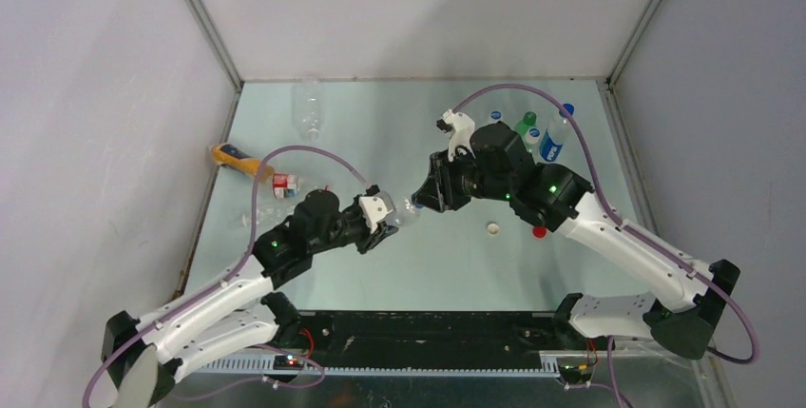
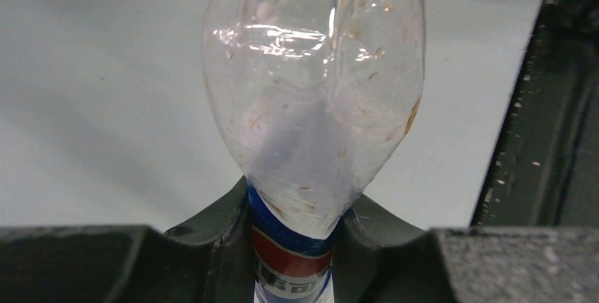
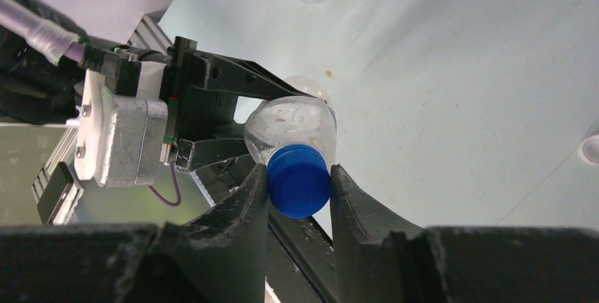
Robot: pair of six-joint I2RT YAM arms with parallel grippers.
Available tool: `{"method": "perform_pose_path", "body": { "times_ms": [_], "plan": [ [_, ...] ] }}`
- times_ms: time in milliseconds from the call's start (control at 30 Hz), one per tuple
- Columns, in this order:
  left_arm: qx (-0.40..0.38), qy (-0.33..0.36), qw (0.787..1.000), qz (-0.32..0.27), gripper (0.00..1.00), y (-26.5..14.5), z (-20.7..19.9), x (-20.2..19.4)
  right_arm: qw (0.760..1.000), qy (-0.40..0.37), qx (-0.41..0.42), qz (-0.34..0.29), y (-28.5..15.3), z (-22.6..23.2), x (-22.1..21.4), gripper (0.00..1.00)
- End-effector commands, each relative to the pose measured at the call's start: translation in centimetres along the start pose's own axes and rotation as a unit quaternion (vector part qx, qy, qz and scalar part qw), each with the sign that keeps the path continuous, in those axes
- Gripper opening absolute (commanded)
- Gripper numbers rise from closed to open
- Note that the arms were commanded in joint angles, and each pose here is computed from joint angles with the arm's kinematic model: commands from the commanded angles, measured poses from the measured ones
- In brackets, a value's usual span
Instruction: Screw on the bottle caps
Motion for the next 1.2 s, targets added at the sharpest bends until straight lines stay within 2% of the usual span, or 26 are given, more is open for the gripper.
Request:
{"method": "perform_pose_path", "body": {
  "times_ms": [0,133,333,433,633,767,1000,1167],
  "plan": [
    [-0.078,0.040,0.985,-0.146,0.19,-2.6,-0.9,9.9,0.994,-0.069,0.077,0.040,0.2,1.8,-1.7,0.00],
    [-0.142,0.028,0.983,-0.112,0.19,-2.3,-2.2,9.1,0.983,-0.135,0.113,0.059,-0.2,2.1,-2.4,0.00],
    [-0.191,-0.033,0.972,-0.132,0.18,-1.8,-1.3,9.8,0.955,-0.262,0.131,0.053,-1.4,1.4,-2.4,0.00],
    [-0.201,-0.041,0.970,-0.132,0.18,-1.7,-1.0,9.6,0.938,-0.314,0.138,0.044,-2.3,1.1,-2.2,0.00],
    [-0.255,-0.050,0.959,-0.115,0.18,-2.1,-2.0,8.3,0.915,-0.367,0.164,0.034,-3.6,0.8,-2.0,0.00],
    [-0.262,-0.052,0.958,-0.108,0.18,-2.3,-2.2,7.8,0.900,-0.399,0.174,0.025,-4.1,0.4,-1.8,0.00],
    [-0.277,-0.049,0.956,-0.088,0.18,-2.6,-2.1,8.1,0.865,-0.456,0.204,0.049,-4.0,-0.1,-2.9,0.00],
    [-0.275,-0.045,0.955,-0.098,0.18,-2.8,-1.9,8.9,0.857,-0.465,0.215,0.054,-4.0,0.0,-3.2,0.00]
  ]
}}
Point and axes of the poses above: each gripper's point midway between its finger pads, its own y axis out along the fingers, its own z axis along the line the jaws close on, x = y × z, the point moved 3 cm from there along -y, back along the fingers, and after that the axes turned 9 degrees about y, right-handed, at the moved point
